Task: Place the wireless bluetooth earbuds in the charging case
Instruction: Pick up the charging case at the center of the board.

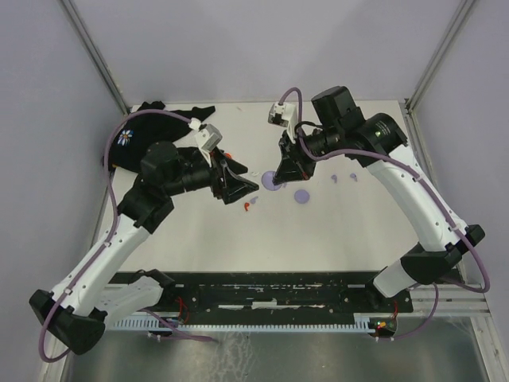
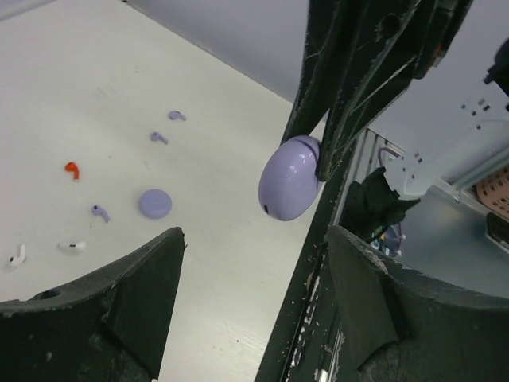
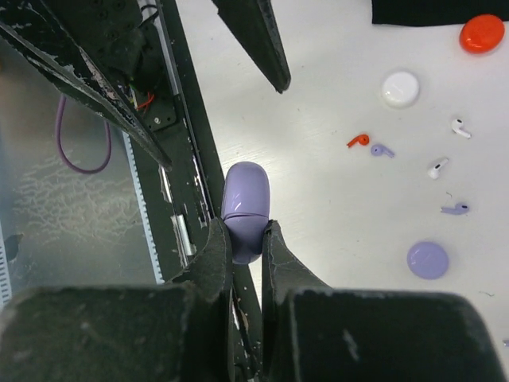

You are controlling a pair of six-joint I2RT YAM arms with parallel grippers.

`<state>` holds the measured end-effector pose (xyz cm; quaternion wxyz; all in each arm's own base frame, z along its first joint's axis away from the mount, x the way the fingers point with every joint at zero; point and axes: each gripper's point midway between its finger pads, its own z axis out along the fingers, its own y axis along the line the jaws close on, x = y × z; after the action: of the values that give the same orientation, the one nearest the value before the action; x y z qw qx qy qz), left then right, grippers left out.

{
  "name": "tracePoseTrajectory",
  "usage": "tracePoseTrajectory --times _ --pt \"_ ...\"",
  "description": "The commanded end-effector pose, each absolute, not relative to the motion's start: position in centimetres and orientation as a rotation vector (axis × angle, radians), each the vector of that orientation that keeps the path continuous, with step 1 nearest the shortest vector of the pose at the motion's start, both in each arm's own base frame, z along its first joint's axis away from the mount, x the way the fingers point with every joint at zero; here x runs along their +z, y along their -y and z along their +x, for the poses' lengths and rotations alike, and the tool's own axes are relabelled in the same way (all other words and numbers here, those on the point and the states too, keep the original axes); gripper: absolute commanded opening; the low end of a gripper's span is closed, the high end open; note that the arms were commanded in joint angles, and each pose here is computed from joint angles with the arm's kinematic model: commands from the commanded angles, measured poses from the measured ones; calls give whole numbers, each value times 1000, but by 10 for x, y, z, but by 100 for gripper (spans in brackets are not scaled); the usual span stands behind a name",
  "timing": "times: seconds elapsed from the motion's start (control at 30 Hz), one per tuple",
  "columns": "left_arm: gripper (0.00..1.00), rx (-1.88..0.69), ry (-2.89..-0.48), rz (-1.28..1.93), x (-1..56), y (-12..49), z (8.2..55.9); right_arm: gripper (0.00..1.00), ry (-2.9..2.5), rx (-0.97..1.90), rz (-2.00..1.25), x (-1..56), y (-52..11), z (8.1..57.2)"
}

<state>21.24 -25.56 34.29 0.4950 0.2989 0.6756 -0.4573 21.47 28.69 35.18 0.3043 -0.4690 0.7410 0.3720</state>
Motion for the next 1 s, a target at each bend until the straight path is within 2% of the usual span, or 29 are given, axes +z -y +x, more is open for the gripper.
tracePoseTrajectory --times 0.0,0.2,0.6,0.7,0.83,0.9,0.97 --pt "78 -1191 -1472 975 368 270 193 2 -1887 954 -1392 354 -284 202" --pt "72 -1308 -1449 1108 358 285 188 2 -1856 958 -1450 347 -294 203" --pt "56 -1402 -1455 1181 342 293 184 2 -1826 986 -1471 344 -302 207" --pt "45 -1406 -1465 1180 339 293 185 2 -1818 998 -1471 343 -305 207" --pt "23 -1407 -1458 1189 338 292 183 3 -1791 1027 -1470 346 -309 205" --pt "10 -1403 -1453 1193 337 292 182 9 -1784 1029 -1467 345 -310 206" --pt "3 -1390 -1447 1191 338 291 181 23 -1778 1018 -1470 343 -309 207"
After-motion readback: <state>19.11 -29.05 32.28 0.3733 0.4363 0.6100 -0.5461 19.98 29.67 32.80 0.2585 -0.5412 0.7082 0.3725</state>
